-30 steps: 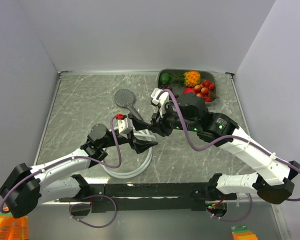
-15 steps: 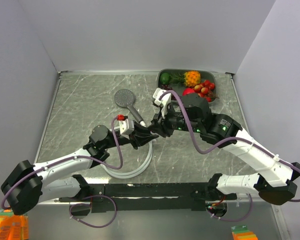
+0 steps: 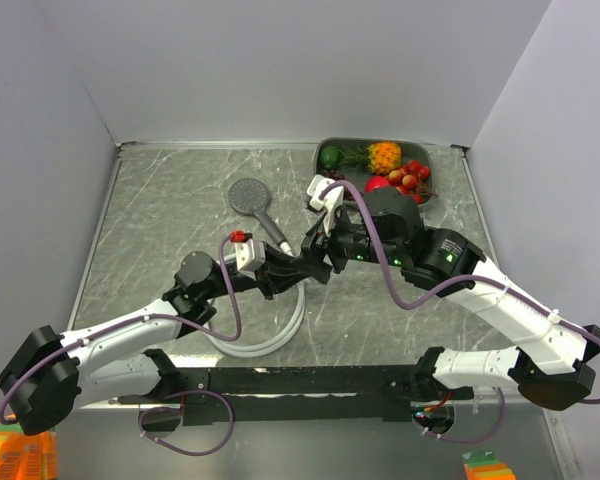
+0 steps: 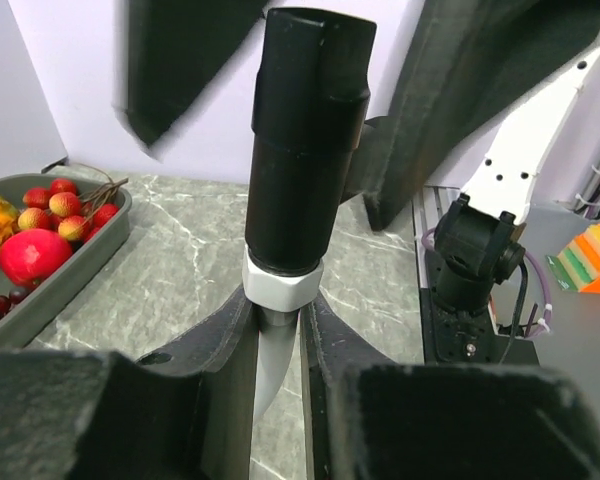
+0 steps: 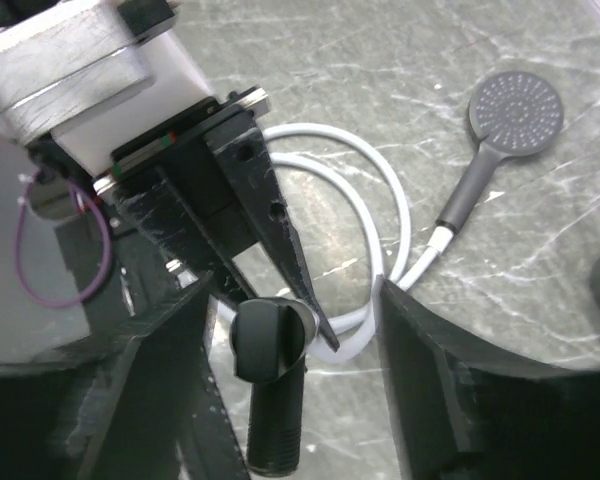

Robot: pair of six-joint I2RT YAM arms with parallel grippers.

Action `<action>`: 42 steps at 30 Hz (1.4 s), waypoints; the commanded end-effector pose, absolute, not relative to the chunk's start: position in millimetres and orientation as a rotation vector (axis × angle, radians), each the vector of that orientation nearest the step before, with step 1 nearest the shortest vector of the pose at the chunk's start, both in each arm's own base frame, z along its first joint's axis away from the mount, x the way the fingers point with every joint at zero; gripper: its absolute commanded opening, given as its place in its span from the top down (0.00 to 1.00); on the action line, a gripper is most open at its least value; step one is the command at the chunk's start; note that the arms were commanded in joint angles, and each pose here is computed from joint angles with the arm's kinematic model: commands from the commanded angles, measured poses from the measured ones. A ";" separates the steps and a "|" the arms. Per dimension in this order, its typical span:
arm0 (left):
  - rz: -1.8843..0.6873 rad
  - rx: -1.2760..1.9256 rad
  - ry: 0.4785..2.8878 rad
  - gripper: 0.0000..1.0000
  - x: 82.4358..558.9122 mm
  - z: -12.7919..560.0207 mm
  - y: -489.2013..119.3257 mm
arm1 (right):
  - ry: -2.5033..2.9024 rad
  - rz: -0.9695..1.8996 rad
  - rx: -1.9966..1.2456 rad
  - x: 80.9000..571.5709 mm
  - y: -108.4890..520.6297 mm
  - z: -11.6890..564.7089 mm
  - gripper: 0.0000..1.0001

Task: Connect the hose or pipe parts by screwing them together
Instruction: Install the adaptor on the pipeline.

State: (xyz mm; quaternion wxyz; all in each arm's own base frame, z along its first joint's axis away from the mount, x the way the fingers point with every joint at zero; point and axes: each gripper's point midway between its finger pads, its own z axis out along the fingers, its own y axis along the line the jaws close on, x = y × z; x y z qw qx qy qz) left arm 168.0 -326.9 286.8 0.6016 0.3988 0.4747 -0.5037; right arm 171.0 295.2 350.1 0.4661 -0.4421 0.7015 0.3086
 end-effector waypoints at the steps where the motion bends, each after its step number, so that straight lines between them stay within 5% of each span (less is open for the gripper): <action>1: -1.148 0.915 1.010 0.99 161.2 303.6 -319.3 | 1.654 0.751 -1.033 174.7 294.0 377.0 0.01; 18: -1.093 0.912 1.066 0.99 171.1 295.9 -318.1 | 1.621 0.810 -1.086 158.1 289.9 381.9 0.01; 23: -1.096 0.907 1.059 0.99 170.5 299.3 -317.2 | 1.671 0.823 -1.123 158.5 298.5 362.6 0.19; 25: -1.097 0.901 1.062 0.99 170.9 299.6 -316.4 | 1.684 0.822 -1.130 158.7 299.2 359.5 0.37; 35: -1.095 0.896 1.047 0.99 170.4 305.8 -314.2 | 1.730 0.826 -1.162 159.1 305.4 342.0 0.47; 38: -1.096 0.895 1.045 0.99 170.1 306.3 -313.5 | 1.725 0.824 -1.167 159.5 305.6 341.3 0.68; 41: -1.099 0.891 1.044 0.99 170.2 307.1 -312.8 | 1.719 0.813 -1.154 162.1 305.3 343.0 1.00; 42: -1.102 0.891 1.043 0.99 169.4 307.6 -312.8 | 1.717 0.811 -1.147 163.2 305.1 343.8 1.00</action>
